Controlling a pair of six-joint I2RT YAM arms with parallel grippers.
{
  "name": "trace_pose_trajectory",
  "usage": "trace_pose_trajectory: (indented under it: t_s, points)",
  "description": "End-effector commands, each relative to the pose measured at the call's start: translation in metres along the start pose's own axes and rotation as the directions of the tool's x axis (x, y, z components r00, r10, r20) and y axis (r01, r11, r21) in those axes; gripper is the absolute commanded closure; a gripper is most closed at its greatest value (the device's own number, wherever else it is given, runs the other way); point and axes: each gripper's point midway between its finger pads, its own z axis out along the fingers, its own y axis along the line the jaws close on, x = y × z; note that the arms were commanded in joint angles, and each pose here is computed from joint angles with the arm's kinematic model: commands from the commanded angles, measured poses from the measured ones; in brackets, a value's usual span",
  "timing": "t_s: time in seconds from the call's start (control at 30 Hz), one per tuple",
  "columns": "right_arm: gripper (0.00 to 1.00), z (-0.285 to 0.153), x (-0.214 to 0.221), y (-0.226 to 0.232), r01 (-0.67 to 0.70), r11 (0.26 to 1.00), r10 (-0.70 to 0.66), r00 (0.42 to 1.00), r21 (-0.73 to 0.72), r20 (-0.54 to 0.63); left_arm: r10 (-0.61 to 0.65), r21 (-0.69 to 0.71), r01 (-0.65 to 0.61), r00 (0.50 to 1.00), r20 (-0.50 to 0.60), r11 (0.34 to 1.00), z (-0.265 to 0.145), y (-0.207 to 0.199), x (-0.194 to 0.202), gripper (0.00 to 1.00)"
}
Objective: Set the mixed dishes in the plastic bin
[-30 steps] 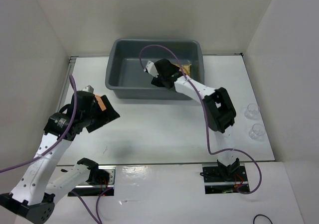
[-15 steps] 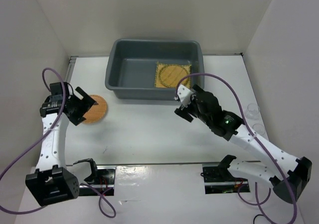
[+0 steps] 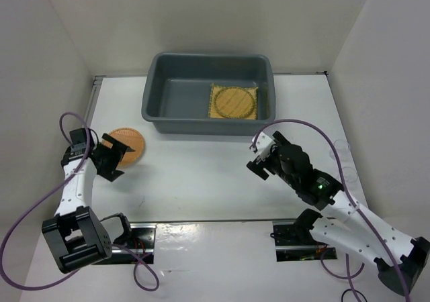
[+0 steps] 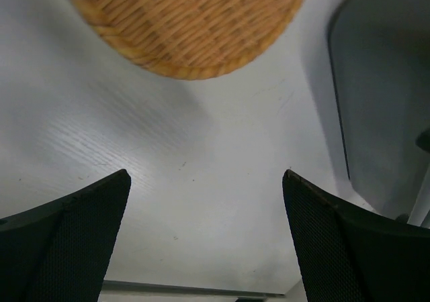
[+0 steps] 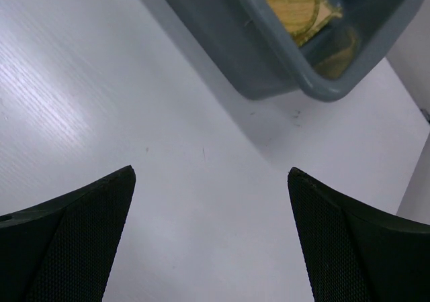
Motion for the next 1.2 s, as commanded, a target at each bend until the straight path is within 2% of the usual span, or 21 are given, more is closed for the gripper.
trace_pose_trajectory:
  t_s: [0.0,0.03,0.07,0.1,0.17,0.23,0.33,0.43,0.47,0.5,0.6,0.77,1.0,1.03,1.1,1.17]
  points:
    - [0.02,-0.006,0.002,-0.004,-0.048,0.999,0.049,0.998,0.022,-0.036,-0.110,-0.013,0.110,0.994,0.028,0.994,0.006,0.007,-0.010,0.00]
    - [0.02,-0.014,0.003,-0.005,-0.066,0.998,0.066,0.997,0.026,-0.027,-0.135,-0.015,0.136,0.990,0.027,0.991,0.006,0.010,-0.014,0.00]
    - [0.02,-0.019,0.016,-0.002,-0.066,0.998,0.068,0.995,0.021,-0.069,-0.147,-0.010,0.147,0.989,0.014,0.989,0.010,0.011,-0.016,0.00]
    - [0.02,-0.021,0.029,-0.001,-0.033,0.999,0.035,0.996,0.031,-0.084,-0.148,0.026,0.147,0.989,0.025,0.989,0.010,0.004,-0.024,0.00]
    - [0.02,-0.031,0.024,-0.014,-0.076,0.990,0.075,0.997,0.117,0.011,-0.164,0.090,0.164,0.986,-0.004,0.982,0.012,-0.003,-0.028,0.00]
    - [0.02,-0.036,0.012,-0.010,-0.084,0.993,0.077,0.994,0.088,0.077,-0.149,0.167,0.144,0.989,0.019,0.975,0.014,-0.013,-0.036,0.00]
    - [0.02,-0.036,0.012,-0.007,-0.072,0.994,0.066,0.995,0.087,0.071,-0.121,0.230,0.110,0.992,0.035,0.967,0.012,-0.021,-0.037,0.00]
    - [0.02,-0.032,0.009,-0.001,-0.060,0.996,0.055,0.996,0.065,0.070,-0.102,0.214,0.091,0.994,0.042,0.973,0.015,-0.015,-0.035,0.00]
    - [0.02,-0.032,0.009,-0.001,-0.060,0.996,0.055,0.996,0.065,0.070,-0.127,0.206,0.110,0.990,0.068,0.972,0.017,-0.007,-0.042,0.00]
    - [0.02,-0.032,0.008,0.001,-0.057,0.997,0.052,0.996,0.057,0.074,-0.191,0.208,0.180,0.981,0.031,0.961,0.023,0.003,-0.033,0.00]
    - [0.02,-0.031,0.010,0.002,-0.053,0.997,0.049,0.997,0.054,0.065,-0.271,0.315,0.250,0.962,0.025,0.916,0.031,-0.002,-0.037,0.00]
    - [0.02,-0.029,0.010,0.004,-0.049,0.998,0.046,0.997,0.043,0.059,-0.318,0.338,0.280,0.946,0.061,0.899,0.041,0.009,-0.033,0.00]
    - [0.02,-0.023,0.018,0.009,-0.025,0.999,0.024,0.999,0.030,0.021,-0.371,0.259,0.339,0.925,0.087,0.905,0.063,0.044,-0.021,0.00]
    - [0.02,-0.023,0.020,0.010,-0.022,0.999,0.021,1.000,0.027,0.012,-0.372,0.281,0.333,0.923,0.100,0.900,0.065,0.042,-0.024,0.00]
    - [0.02,-0.021,0.021,0.013,-0.018,1.000,0.018,1.000,0.015,0.006,-0.429,0.269,0.393,0.899,0.090,0.879,0.073,0.057,-0.019,0.00]
    - [0.02,-0.021,0.021,0.013,-0.018,1.000,0.018,1.000,0.015,0.006,-0.464,0.307,0.415,0.879,0.106,0.856,0.076,0.054,-0.026,0.02]
